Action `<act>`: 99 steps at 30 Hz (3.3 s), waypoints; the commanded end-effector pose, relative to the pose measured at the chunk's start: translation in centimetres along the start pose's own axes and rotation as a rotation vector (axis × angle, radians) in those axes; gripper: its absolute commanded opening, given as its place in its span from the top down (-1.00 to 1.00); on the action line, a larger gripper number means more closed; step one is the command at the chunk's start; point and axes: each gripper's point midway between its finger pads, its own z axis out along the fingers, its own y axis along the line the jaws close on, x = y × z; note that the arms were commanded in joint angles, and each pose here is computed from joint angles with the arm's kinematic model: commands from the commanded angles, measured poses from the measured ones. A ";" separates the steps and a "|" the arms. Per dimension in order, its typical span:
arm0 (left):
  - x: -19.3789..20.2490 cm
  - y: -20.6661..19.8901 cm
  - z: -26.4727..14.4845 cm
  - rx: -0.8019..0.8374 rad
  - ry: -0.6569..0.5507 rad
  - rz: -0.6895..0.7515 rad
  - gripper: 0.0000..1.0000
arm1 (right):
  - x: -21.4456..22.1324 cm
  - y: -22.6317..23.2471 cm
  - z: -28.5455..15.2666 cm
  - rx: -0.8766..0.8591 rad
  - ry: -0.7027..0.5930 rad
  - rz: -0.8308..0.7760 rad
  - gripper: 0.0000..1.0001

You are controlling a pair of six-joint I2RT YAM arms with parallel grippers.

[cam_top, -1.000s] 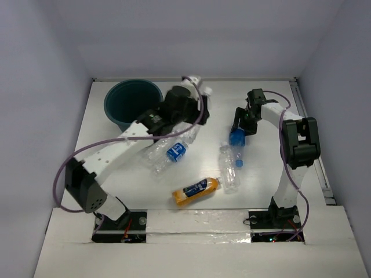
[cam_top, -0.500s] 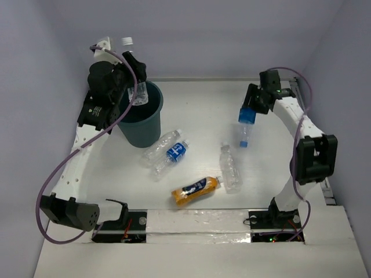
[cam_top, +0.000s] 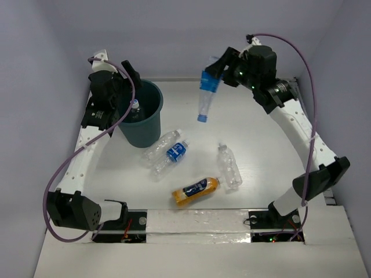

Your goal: Put the plastic bottles in the bin

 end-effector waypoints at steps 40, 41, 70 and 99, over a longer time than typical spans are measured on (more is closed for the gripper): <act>22.3 -16.3 -25.2 0.898 0.716 0.260 -0.59 | 9.2 1.9 -0.7 -0.057 0.025 -0.124 1.00; 23.4 -16.5 -25.1 0.892 0.730 0.298 -0.64 | 12.0 -1.3 -2.4 -0.003 0.098 -0.142 1.00; 44.1 -12.7 -24.8 0.737 1.090 0.806 -0.45 | 27.8 -22.4 -5.0 0.430 0.706 -0.208 -0.87; -5.4 -8.6 -4.7 0.181 -0.093 0.072 0.12 | 16.9 -7.5 -6.0 -0.052 0.354 -0.076 -0.02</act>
